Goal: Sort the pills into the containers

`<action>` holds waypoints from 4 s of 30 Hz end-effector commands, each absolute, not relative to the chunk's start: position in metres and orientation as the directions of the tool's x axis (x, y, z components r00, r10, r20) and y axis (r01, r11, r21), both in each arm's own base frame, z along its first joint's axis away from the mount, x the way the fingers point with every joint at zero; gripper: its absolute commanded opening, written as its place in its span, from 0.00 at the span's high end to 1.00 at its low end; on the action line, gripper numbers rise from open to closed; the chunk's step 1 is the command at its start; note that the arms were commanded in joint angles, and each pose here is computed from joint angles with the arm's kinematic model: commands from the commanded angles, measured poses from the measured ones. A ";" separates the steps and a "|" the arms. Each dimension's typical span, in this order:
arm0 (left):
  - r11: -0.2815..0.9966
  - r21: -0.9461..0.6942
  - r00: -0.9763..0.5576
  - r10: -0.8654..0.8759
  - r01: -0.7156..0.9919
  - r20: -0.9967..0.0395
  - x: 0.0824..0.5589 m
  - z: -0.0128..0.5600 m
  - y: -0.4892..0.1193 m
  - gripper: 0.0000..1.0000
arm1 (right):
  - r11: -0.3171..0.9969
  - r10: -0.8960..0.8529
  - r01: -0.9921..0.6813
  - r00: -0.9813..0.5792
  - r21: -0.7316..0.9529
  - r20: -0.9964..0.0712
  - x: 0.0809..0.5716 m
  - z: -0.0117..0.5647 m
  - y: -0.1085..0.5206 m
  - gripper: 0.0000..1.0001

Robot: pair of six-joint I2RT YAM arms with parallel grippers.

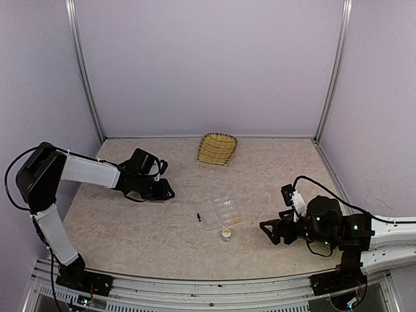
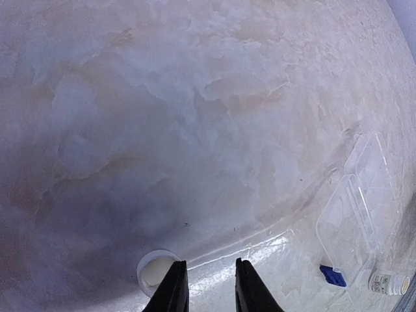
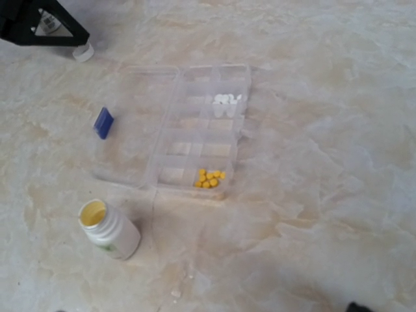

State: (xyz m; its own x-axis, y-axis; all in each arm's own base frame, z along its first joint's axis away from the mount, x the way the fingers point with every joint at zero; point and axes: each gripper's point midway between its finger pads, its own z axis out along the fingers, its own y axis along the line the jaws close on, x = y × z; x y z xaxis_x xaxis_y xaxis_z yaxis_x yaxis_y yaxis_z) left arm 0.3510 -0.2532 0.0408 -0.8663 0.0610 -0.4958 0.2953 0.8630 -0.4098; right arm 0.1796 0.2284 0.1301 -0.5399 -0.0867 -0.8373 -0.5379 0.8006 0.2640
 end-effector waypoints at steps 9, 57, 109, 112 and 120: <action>0.908 0.040 -0.742 0.366 0.418 -0.561 0.355 0.070 -0.251 0.69 | 0.796 -0.063 -0.534 -0.540 0.284 -0.839 0.182 0.131 0.230 0.09; 0.867 -0.002 -0.750 0.431 0.499 -0.501 0.351 0.037 -0.258 0.89 | 0.790 -0.061 -0.542 -0.536 0.288 -0.842 0.181 0.137 0.231 0.09; 0.474 -0.181 -0.449 0.546 0.862 -0.708 0.210 0.130 -0.406 0.02 | 0.717 -0.149 -0.634 -0.545 0.290 -0.825 0.172 0.131 0.258 0.03; 0.458 -0.117 -0.406 0.605 0.881 -0.685 0.214 0.121 -0.420 0.01 | 0.755 -0.118 -0.590 -0.552 0.287 -0.825 0.176 0.132 0.246 0.03; 0.432 -0.101 -0.407 0.710 0.896 -0.574 0.221 0.082 -0.441 0.17 | 0.810 -0.051 -0.503 -0.574 0.303 -0.817 0.177 0.133 0.220 0.03</action>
